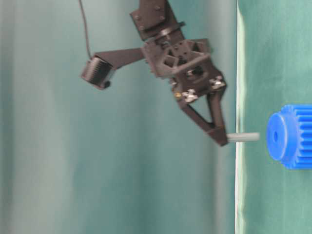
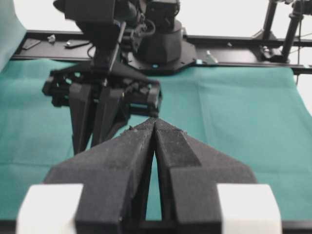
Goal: Insert the shaft placed at a random location into the center hole of the medium gear at another random location.
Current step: 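Align the shaft with the gear's center hole and push it down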
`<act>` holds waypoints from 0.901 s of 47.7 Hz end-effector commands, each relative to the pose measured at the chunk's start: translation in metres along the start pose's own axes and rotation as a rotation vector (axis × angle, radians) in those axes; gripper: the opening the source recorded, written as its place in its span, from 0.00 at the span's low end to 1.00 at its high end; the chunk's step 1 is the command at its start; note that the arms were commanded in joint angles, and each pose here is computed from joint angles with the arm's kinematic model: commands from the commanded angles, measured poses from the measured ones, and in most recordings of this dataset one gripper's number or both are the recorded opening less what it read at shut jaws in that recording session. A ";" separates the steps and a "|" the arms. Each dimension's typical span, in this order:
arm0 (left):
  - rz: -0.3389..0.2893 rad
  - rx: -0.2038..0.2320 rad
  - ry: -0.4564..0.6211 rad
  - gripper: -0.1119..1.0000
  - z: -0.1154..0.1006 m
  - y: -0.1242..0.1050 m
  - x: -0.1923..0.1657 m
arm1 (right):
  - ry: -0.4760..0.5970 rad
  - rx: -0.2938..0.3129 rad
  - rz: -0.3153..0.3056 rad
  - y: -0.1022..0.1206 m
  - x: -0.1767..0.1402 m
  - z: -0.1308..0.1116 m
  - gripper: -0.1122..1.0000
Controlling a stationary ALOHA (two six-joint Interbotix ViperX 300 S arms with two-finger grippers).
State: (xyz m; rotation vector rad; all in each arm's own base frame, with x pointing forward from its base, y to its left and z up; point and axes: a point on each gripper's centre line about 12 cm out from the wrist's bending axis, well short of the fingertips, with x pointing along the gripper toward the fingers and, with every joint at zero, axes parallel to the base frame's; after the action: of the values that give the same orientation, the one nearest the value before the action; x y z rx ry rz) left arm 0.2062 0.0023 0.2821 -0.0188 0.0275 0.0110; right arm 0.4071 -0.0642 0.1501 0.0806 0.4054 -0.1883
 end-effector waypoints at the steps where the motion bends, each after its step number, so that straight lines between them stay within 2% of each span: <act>1: 0.001 0.000 -0.015 0.10 0.006 0.000 0.002 | -0.034 -0.001 0.002 0.001 0.002 0.008 0.22; 13: 0.001 0.000 -0.015 0.10 0.006 0.000 0.002 | -0.001 0.017 -0.009 -0.001 0.010 -0.006 0.22; 29: 0.001 0.001 -0.014 0.10 0.006 0.000 0.002 | -0.004 0.018 -0.010 -0.001 0.011 -0.005 0.22; 43: 0.001 0.000 -0.015 0.10 0.006 0.000 0.002 | 0.022 0.016 -0.011 -0.001 0.019 -0.015 0.22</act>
State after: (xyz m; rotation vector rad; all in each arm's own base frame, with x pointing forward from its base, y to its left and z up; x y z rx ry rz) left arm 0.2062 0.0023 0.2821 -0.0188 0.0275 0.0110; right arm 0.4101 -0.0637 0.1159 0.0988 0.4750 -0.1976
